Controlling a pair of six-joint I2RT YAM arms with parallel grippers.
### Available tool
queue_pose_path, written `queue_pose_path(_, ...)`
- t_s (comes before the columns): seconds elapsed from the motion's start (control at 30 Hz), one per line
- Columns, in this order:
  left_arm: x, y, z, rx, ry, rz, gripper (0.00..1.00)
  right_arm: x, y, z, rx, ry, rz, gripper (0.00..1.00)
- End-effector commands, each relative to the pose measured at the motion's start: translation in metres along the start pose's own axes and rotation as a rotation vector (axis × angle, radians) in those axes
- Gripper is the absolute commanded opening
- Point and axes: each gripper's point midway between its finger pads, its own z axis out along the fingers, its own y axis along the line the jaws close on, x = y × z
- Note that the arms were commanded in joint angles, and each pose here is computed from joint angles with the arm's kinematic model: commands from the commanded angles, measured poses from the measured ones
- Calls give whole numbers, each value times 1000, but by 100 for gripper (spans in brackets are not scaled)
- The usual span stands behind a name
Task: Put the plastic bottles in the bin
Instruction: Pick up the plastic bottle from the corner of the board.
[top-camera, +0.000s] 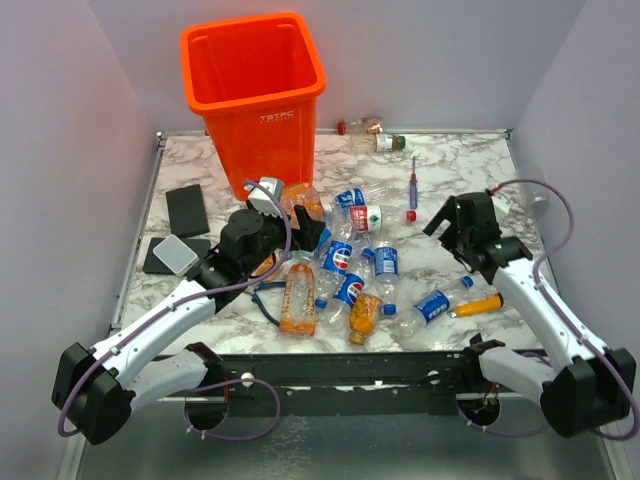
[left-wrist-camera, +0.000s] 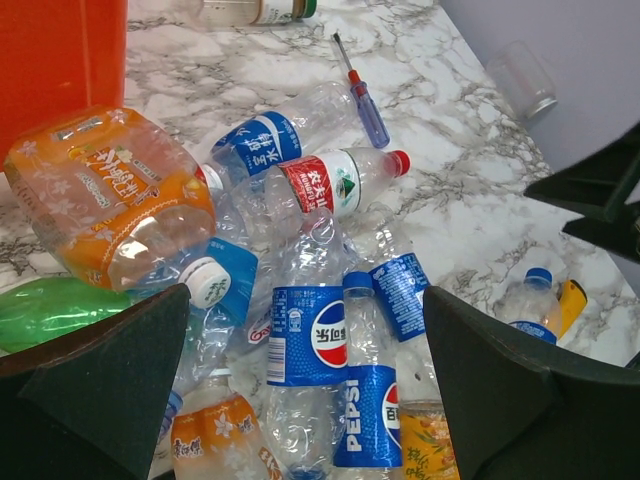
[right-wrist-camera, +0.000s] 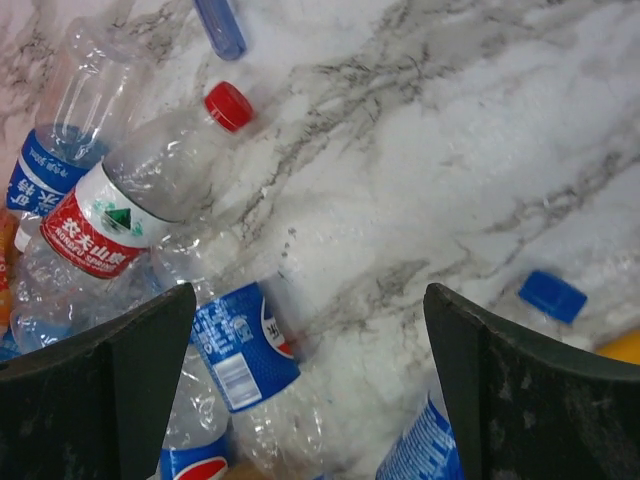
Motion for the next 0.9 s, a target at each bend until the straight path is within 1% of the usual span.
queue_pose_path(0.0, 3, 2, 0, -17, 5, -16, 99, 46, -55, -27, 175, 112, 153, 100)
queue_pose_path(0.1, 3, 2, 0, -18, 6, -21, 99, 66, -73, -35, 228, 145, 221, 100)
queue_pose_path(0.17, 3, 2, -1, -18, 3, -23, 99, 75, -92, -38, 322, 146, 267, 100)
queue_pose_path(0.27, 2, 2, -1, -17, -1, -23, 99, 93, -115, -42, 471, 181, 317, 100)
queue_pose_path(0.33, 2, 2, -2, -17, -1, -23, 99, 101, -121, -42, 513, 207, 320, 100)
queue_pose_path(0.4, 2, 2, -1, -18, 1, -23, 99, 108, -122, -39, 509, 222, 329, 100)
queue_pose_path(0.53, 3, 3, -1, -20, 5, -24, 99, 121, -116, -27, 437, 246, 339, 99)
queue_pose_path(0.67, 5, 3, 0, -22, 11, -23, 99, 129, -114, -18, 414, 268, 319, 94)
queue_pose_path(0.87, 8, 5, 2, -27, 20, -21, 99, 128, -99, -8, 318, 267, 306, 87)
